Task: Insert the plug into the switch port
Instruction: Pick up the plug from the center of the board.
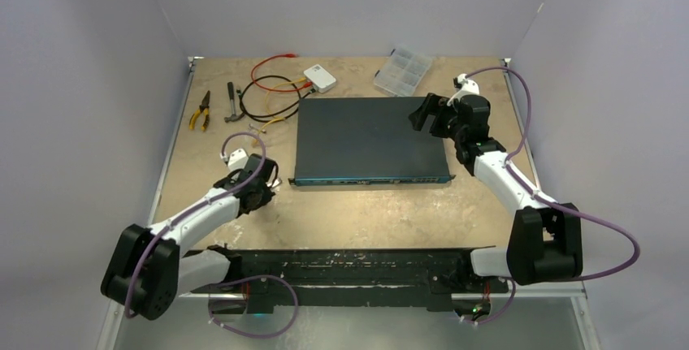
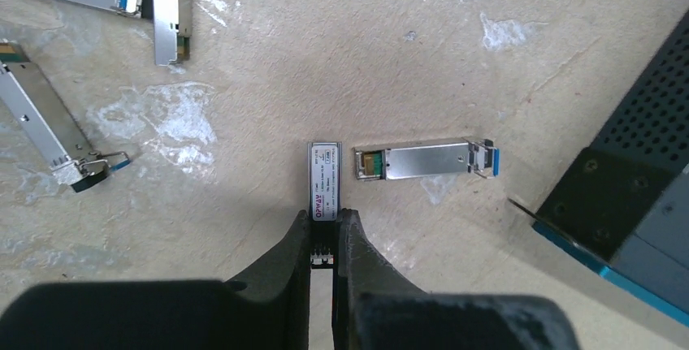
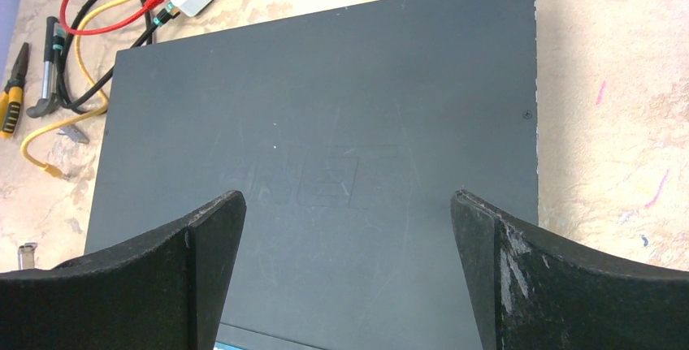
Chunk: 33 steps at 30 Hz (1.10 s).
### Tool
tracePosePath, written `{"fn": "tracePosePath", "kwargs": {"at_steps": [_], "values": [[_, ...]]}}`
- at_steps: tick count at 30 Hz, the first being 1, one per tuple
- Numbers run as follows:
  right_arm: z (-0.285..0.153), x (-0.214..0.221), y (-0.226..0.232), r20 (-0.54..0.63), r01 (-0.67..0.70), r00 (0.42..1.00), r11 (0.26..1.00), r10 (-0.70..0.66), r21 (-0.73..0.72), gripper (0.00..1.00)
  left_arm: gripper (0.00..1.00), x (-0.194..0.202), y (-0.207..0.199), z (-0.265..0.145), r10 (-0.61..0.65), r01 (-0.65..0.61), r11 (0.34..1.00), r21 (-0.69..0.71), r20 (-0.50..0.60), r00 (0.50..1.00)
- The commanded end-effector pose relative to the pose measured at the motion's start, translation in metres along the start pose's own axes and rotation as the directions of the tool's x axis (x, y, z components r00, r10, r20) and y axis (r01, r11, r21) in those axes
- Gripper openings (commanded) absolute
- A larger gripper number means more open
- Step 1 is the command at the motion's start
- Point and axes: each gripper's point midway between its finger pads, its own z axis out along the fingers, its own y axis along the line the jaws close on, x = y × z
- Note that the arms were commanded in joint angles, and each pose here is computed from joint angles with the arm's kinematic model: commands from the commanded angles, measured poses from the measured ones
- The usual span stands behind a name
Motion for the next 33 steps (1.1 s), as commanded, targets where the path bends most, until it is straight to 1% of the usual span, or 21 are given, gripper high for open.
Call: {"fn": "tracePosePath", "kwargs": {"at_steps": [1,5,7,9,11,16,22,25,29,33], "values": [[-0.009,-0.024,0.019,0.067,0.043,0.997,0.997,-0.039,-0.059,0.98,0.00,-0.011,-0.007,-0.018,-0.059,0.056,0.995,0.087,0.035,0.998],[-0.014,-0.023,0.036,0.065,0.068,0.996,0.989,-0.060,-0.133,0.97,0.00,-0.029,-0.026,-0.042,-0.074,0.053,0.973,0.226,0.083,0.994],[-0.017,-0.020,0.049,0.061,0.082,0.996,0.978,-0.072,-0.191,0.96,0.00,-0.042,-0.044,-0.059,-0.072,0.029,0.943,0.332,0.119,0.990],[-0.021,-0.019,0.062,0.064,0.096,0.995,0.962,-0.082,-0.256,0.95,0.00,-0.051,-0.056,-0.071,-0.064,0.002,0.917,0.398,0.142,0.988],[-0.027,-0.016,0.076,0.068,0.109,0.993,0.944,-0.092,-0.311,0.94,0.00,-0.059,-0.073,-0.085,-0.056,-0.031,0.876,0.482,0.166,0.984],[-0.044,-0.005,0.111,0.089,0.153,0.988,0.892,-0.126,-0.426,0.93,0.00,-0.069,-0.114,-0.115,-0.057,-0.090,0.734,0.673,0.193,0.979],[-0.062,0.029,0.152,0.055,0.116,0.993,0.809,-0.103,-0.576,0.91,0.00,-0.067,-0.147,-0.136,-0.122,-0.036,0.572,0.819,0.128,0.984],[-0.067,0.050,0.170,0.035,0.099,0.994,0.783,-0.099,-0.614,0.89,0.00,-0.064,-0.157,-0.141,-0.137,0.002,0.517,0.856,0.080,0.987],[-0.075,0.078,0.193,0.001,0.060,0.997,0.731,-0.081,-0.680,0.86,0.00,-0.062,-0.170,-0.150,-0.145,0.033,0.441,0.897,0.035,0.989],[-0.086,0.096,0.211,-0.031,0.012,0.998,0.667,-0.052,-0.745,0.84,0.00,-0.058,-0.185,-0.165,-0.143,0.023,0.352,0.936,0.029,0.989]]}}
